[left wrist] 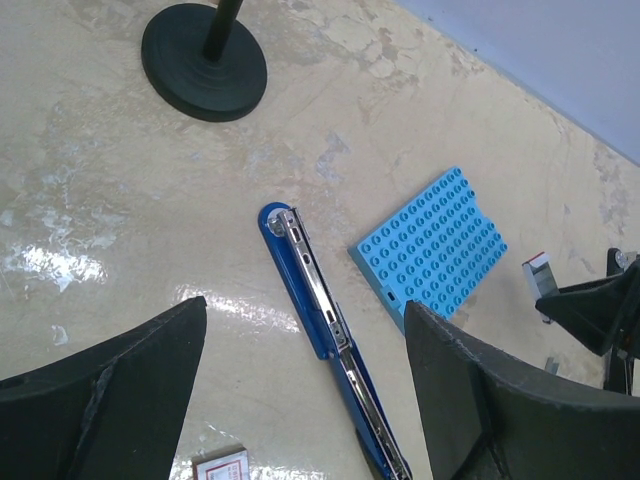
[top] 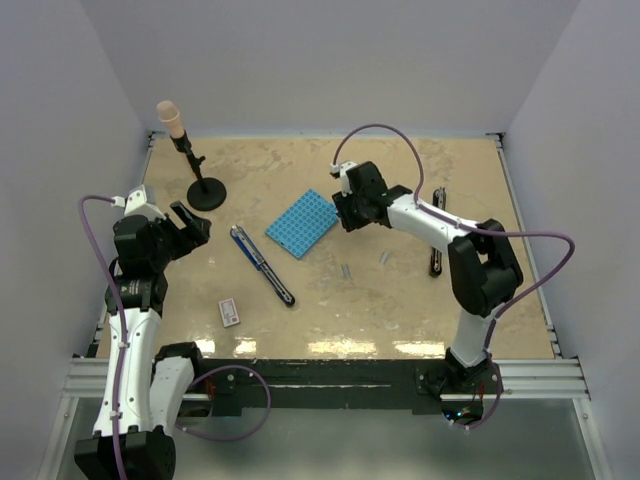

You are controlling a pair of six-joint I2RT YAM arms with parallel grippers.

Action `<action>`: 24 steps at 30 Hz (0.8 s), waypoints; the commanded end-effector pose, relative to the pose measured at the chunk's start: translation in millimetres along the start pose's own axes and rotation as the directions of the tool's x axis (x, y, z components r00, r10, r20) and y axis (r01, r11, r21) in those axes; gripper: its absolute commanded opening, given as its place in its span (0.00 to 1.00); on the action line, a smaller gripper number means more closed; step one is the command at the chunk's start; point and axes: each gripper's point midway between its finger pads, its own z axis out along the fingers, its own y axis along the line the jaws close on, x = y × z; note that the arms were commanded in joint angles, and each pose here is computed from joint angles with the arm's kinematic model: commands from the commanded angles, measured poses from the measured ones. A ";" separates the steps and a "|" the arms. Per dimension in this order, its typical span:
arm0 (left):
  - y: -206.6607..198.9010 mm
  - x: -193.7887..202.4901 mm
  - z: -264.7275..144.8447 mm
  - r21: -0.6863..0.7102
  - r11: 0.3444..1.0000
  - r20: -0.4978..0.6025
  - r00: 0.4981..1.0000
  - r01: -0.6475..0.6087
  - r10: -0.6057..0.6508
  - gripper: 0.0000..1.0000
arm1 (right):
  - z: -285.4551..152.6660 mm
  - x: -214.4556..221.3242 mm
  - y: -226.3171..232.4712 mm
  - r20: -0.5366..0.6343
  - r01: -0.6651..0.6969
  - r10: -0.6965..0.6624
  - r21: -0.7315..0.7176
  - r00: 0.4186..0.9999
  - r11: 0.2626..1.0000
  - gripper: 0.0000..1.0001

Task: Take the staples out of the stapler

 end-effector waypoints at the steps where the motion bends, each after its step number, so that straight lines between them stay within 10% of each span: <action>1: -4.7 -9.2 -0.4 0.028 0.999 0.036 0.999 -0.023 0.022 0.85 | -26.0 -8.7 39.0 0.085 0.020 -0.013 -0.083 0.996 0.996 0.42; 24: -2.6 -5.2 2.3 0.022 1.000 0.019 1.000 -0.018 0.018 0.84 | -11.1 104.2 151.1 -0.036 0.284 -0.300 -0.235 0.953 0.930 0.44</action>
